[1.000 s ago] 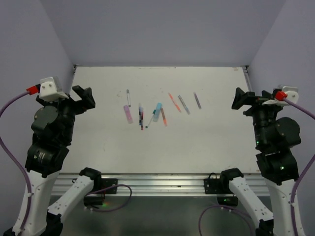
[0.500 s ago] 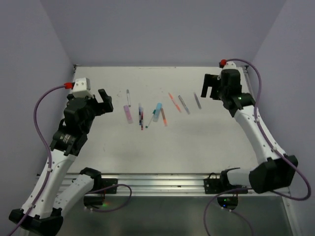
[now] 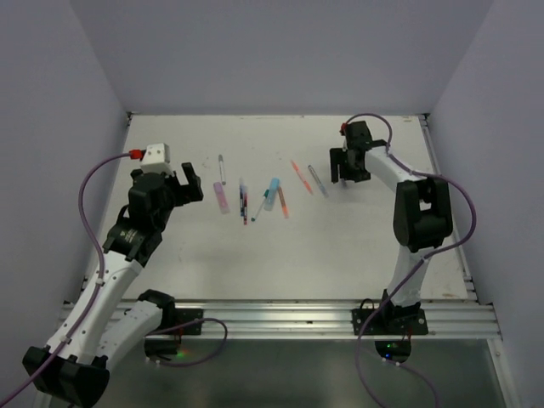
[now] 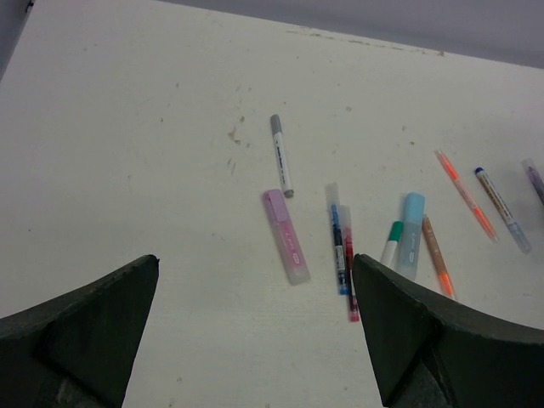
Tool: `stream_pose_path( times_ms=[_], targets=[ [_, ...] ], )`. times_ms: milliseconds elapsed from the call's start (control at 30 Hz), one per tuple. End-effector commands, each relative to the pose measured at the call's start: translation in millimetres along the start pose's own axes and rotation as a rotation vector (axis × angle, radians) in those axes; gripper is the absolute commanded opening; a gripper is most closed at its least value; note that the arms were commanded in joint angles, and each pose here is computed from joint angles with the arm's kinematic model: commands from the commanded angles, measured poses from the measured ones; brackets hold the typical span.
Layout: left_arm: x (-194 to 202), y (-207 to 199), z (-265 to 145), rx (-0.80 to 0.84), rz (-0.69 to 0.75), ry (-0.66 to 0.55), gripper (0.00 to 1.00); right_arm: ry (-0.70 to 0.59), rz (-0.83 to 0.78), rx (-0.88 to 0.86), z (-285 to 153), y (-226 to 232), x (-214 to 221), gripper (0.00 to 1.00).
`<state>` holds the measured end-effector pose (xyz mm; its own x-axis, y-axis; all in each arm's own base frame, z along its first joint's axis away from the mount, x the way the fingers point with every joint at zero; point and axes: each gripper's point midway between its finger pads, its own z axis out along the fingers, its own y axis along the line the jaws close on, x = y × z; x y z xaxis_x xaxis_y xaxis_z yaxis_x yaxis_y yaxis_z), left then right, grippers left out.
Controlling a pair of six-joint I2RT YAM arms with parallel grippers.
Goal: Open the pen caps
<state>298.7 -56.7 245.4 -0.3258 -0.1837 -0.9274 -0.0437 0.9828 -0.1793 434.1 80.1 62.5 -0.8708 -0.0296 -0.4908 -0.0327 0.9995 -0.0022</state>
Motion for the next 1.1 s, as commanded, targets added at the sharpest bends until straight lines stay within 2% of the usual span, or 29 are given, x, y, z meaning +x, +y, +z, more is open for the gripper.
stream_pose_path(
  times_ms=[0, 300, 400, 600, 700, 833, 867, 933, 967, 1067],
  targets=[
    [-13, -4, 3, 0.015, -0.010, -0.058, 1.00, -0.053, -0.039, -0.037, 4, 4, -30, 0.71],
    [-11, -2, 4, 0.004, 0.003, -0.053, 1.00, 0.001, -0.067, -0.005, 33, -3, -35, 0.60],
    [-11, -2, 5, 0.004, 0.004, -0.053, 1.00, 0.023, -0.073, 0.004, 41, -5, -32, 0.53],
    [-11, -1, 5, -0.001, 0.006, -0.052, 1.00, 0.063, -0.078, 0.006, 51, -5, -23, 0.49],
    [-10, -1, 5, 0.000, 0.006, -0.051, 1.00, 0.083, -0.084, 0.007, 54, -6, -16, 0.44],
    [-9, 0, 6, -0.005, 0.009, -0.050, 1.00, 0.110, -0.094, 0.014, 61, -8, -7, 0.34],
    [-9, 0, 6, -0.008, 0.009, -0.050, 1.00, 0.116, -0.097, 0.016, 63, -8, -5, 0.24],
    [-8, 1, 6, -0.009, 0.010, -0.046, 1.00, 0.123, -0.106, 0.020, 64, -10, -3, 0.12],
    [-9, 1, 6, -0.008, 0.008, -0.050, 1.00, 0.125, -0.109, 0.020, 63, -10, -3, 0.01],
    [-7, -6, 8, 0.026, 0.002, -0.040, 1.00, 0.096, -0.114, 0.018, 52, -9, -11, 0.00]
  ],
)
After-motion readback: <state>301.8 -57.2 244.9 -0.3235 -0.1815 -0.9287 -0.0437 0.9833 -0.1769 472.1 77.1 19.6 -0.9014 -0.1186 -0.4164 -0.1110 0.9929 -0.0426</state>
